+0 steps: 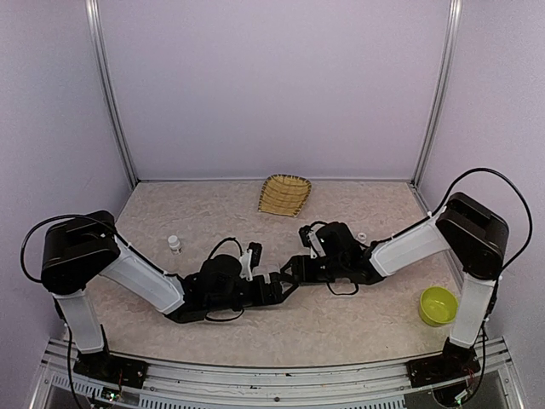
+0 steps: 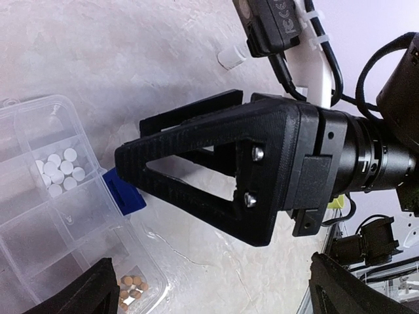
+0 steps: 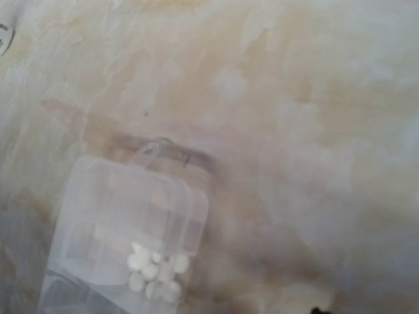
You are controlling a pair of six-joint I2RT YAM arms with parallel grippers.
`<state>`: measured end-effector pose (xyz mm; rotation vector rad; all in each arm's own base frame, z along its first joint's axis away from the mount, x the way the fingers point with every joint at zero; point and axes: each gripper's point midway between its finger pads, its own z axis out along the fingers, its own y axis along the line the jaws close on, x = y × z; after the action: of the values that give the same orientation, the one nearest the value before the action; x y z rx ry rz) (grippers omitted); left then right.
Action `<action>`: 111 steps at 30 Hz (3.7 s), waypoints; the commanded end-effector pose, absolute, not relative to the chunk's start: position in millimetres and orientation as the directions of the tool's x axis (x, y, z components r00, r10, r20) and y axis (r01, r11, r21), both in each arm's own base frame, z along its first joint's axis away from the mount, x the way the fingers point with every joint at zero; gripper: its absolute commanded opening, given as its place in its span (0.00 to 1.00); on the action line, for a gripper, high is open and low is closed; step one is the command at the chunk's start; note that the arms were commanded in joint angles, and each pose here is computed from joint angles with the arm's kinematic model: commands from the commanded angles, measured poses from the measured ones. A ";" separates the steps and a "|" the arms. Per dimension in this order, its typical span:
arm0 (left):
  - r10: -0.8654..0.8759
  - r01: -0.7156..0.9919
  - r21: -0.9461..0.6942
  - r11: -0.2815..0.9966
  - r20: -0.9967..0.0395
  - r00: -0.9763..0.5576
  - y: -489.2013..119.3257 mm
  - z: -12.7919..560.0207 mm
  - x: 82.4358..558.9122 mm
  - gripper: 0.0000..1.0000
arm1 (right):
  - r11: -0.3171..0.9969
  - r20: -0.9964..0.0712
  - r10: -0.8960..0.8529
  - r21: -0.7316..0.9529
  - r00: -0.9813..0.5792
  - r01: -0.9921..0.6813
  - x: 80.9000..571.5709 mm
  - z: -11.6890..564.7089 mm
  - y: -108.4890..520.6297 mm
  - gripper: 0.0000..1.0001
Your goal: Sort the pills into containers
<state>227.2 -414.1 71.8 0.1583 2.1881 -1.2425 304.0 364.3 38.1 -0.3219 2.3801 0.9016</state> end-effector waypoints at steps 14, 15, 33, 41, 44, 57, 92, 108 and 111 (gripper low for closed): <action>-0.174 0.355 -0.740 0.572 -0.532 -0.829 -405.2 58.5 223.5 0.99 | 0.773 -0.566 -0.065 0.492 -0.822 -0.400 285.0 42.5 339.1 0.49; -0.177 0.355 -0.739 0.573 -0.535 -0.826 -404.7 59.9 225.0 0.99 | 0.759 -0.558 -0.069 0.508 -0.827 -0.407 283.2 42.6 343.4 0.45; -0.124 0.317 -0.655 0.686 -0.534 -0.836 -403.1 40.2 237.7 0.99 | 0.664 -0.454 -0.104 0.630 -0.885 -0.402 276.2 11.9 379.1 0.20; -0.115 0.319 -0.652 0.688 -0.532 -0.839 -403.5 37.1 238.3 0.99 | 0.605 -0.461 -0.086 0.680 -0.883 -0.414 273.3 31.6 385.7 0.43; -0.116 0.327 -0.656 0.680 -0.537 -0.836 -404.8 40.8 240.6 0.99 | 0.611 -0.465 -0.086 0.674 -0.881 -0.415 276.4 32.6 387.0 0.44; -0.123 0.418 -0.594 0.687 -0.663 -0.739 -401.3 112.1 261.1 0.99 | 0.617 -0.470 -0.084 0.667 -0.878 -0.417 282.1 29.9 391.4 0.40; -0.071 0.292 -0.514 0.806 -0.574 -0.816 -378.8 38.6 250.5 0.85 | 0.617 -0.443 -0.115 0.669 -0.889 -0.414 268.6 26.0 403.4 0.28; -0.067 0.302 -0.530 0.793 -0.568 -0.821 -381.8 35.8 249.6 0.73 | 0.601 -0.407 -0.120 0.697 -0.906 -0.393 255.8 21.2 408.9 0.27; -0.077 0.297 -0.525 0.798 -0.576 -0.814 -373.2 38.7 251.7 0.80 | 0.626 -0.427 -0.119 0.668 -0.896 -0.401 259.2 24.1 403.3 0.34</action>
<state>254.2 -373.0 36.0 0.1443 2.4014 -0.7800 274.5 401.3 32.4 -0.3683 2.4660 1.1872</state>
